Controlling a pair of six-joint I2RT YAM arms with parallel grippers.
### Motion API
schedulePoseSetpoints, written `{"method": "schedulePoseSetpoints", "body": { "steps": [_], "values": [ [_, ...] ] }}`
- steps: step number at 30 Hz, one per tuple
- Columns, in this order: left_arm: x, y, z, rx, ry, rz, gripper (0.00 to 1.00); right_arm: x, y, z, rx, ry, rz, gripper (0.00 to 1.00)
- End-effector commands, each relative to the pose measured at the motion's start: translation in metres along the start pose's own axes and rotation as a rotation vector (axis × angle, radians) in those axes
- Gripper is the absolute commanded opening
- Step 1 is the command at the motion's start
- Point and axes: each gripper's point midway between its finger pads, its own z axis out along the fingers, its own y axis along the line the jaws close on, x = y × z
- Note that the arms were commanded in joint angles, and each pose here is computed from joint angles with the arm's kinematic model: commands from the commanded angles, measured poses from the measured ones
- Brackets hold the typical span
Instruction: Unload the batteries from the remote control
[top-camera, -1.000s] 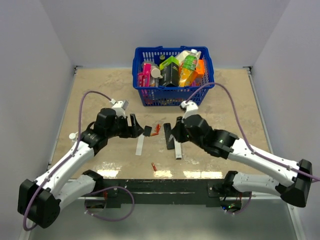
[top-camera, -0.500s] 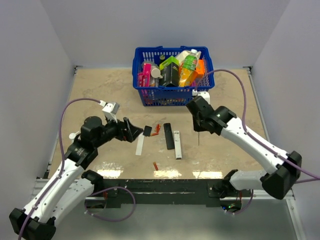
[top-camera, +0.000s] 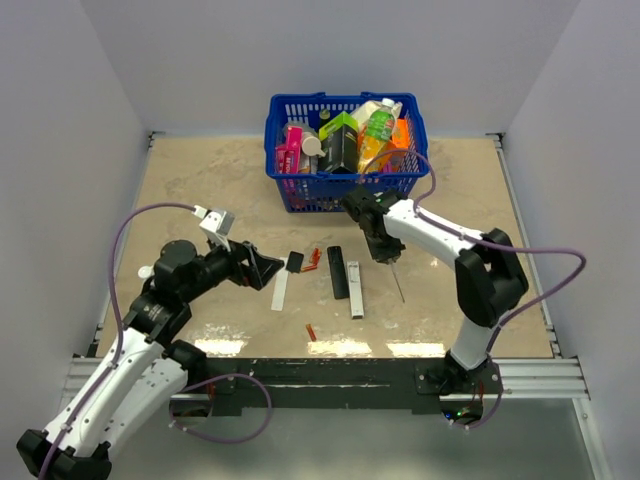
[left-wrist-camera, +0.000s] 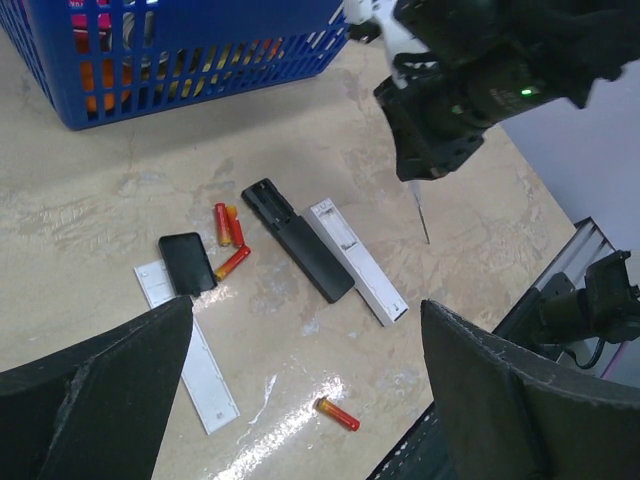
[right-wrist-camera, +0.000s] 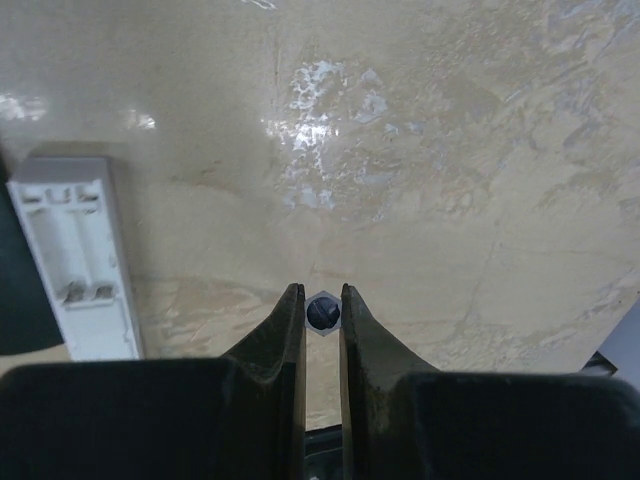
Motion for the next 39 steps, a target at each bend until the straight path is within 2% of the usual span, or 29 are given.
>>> {"method": "schedulePoseSetpoints", "body": {
  "steps": [1,8,14,25,29,30,31,36,37,38,39],
  "values": [
    [-0.02,-0.013,-0.008,0.051,-0.084,0.067,1.0,-0.011,-0.001,0.02,-0.01,0.028,-0.009,0.1],
    [-0.022,-0.015,-0.01,0.057,-0.099,0.075,1.0,-0.009,0.024,0.05,-0.151,0.036,0.043,0.15],
    [-0.019,-0.012,-0.005,0.048,-0.069,0.077,1.0,-0.005,0.031,0.069,-0.19,0.052,0.063,0.21],
    [-0.019,-0.007,-0.005,0.022,-0.078,0.07,1.0,-0.01,0.026,0.065,-0.207,0.012,0.075,0.36],
    [-0.02,-0.005,-0.002,0.014,-0.075,0.068,1.0,-0.021,0.019,0.034,-0.251,-0.059,0.092,0.42],
    [-0.019,-0.003,-0.001,0.006,-0.071,0.065,1.0,-0.022,0.019,0.027,-0.268,-0.072,0.087,0.45],
    [-0.019,-0.002,0.0,-0.001,-0.07,0.062,1.0,-0.023,0.018,0.021,-0.283,-0.082,0.088,0.57],
    [-0.024,0.002,0.004,-0.032,-0.064,0.04,1.0,-0.034,0.015,-0.026,-0.389,-0.191,0.102,0.72],
    [-0.028,0.001,0.003,-0.036,-0.072,0.036,1.0,-0.038,0.015,-0.037,-0.415,-0.22,0.108,0.88],
    [-0.03,0.0,0.003,-0.037,-0.076,0.033,1.0,-0.042,0.016,-0.047,-0.448,-0.252,0.109,0.98],
    [-0.033,-0.001,0.002,-0.036,-0.083,0.032,1.0,-0.043,0.019,-0.059,-0.494,-0.279,0.11,0.98]
  ]
}}
